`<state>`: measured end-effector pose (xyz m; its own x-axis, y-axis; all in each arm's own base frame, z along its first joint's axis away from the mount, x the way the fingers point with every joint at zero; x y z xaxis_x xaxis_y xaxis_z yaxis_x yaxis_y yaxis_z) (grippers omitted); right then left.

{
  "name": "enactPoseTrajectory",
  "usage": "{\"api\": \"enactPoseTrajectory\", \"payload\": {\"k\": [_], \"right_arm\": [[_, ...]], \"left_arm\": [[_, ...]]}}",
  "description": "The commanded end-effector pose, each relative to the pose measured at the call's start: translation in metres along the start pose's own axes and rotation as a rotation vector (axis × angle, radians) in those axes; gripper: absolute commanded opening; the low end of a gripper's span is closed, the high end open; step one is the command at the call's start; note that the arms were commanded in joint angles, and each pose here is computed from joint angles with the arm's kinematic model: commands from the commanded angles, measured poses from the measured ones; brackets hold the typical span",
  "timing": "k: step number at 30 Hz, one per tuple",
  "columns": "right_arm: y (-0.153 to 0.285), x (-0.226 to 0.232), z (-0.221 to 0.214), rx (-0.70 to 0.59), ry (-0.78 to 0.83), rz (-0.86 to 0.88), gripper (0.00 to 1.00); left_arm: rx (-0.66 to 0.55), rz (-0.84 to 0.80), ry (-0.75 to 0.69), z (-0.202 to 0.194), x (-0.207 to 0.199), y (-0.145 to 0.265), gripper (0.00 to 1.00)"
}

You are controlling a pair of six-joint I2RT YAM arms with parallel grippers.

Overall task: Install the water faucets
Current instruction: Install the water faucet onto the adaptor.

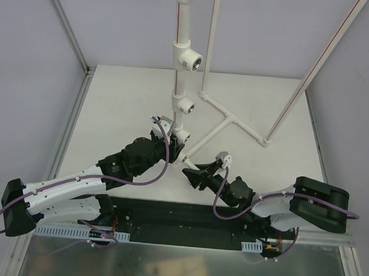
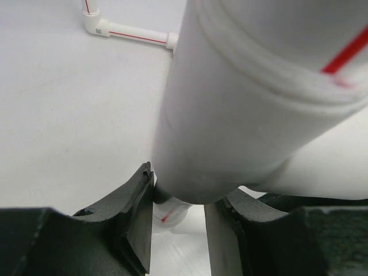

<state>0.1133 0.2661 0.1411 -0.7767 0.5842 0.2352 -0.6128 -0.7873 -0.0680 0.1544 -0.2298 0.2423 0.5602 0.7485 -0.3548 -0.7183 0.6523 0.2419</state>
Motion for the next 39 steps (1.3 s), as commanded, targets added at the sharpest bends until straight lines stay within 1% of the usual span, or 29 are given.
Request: {"api": "enactPoseTrajectory", "payload": {"k": [1,7,11,21,27,35,39], "right_arm": [[-0.006,0.000,-0.017,0.043,-0.274,-0.083,0.00],[-0.008,0.005,-0.012,-0.019,-0.580,-0.126,0.00],[-0.009,0.009,-0.011,-0.028,-0.780,-0.141,0.00],[-0.008,0.014,0.001,-0.063,-1.152,-0.157,0.00],[-0.010,0.021,0.012,-0.059,-1.405,-0.120,0.00],[-0.009,0.025,0.023,-0.035,-1.643,-0.085,0.00],[-0.009,0.028,0.025,0.011,-1.782,-0.071,0.00]], "left_arm": [[0.224,-0.519,0.149,-0.015,-0.079,0.028,0.00],[0.224,-0.518,0.149,-0.015,-0.079,0.027,0.00],[0.222,-0.519,0.149,-0.015,-0.079,0.028,0.00],[0.223,-0.522,0.151,-0.015,-0.079,0.028,0.00],[0.226,-0.521,0.150,-0.016,-0.079,0.029,0.00],[0.215,-0.509,0.147,-0.016,-0.076,0.030,0.00],[0.215,-0.500,0.145,-0.018,-0.074,0.030,0.00]]}}
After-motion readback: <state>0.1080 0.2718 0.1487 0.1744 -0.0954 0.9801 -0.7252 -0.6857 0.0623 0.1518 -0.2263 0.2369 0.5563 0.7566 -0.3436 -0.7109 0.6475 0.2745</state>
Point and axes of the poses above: each gripper's point midway between its finger pads, its own y axis back along the fingers, its own x axis along the line the jaws close on, z = x × y, the point moved 7 cm from there along y, back along the fingers, and after that the axes turned 9 degrees about y, right-handed, at the moved point
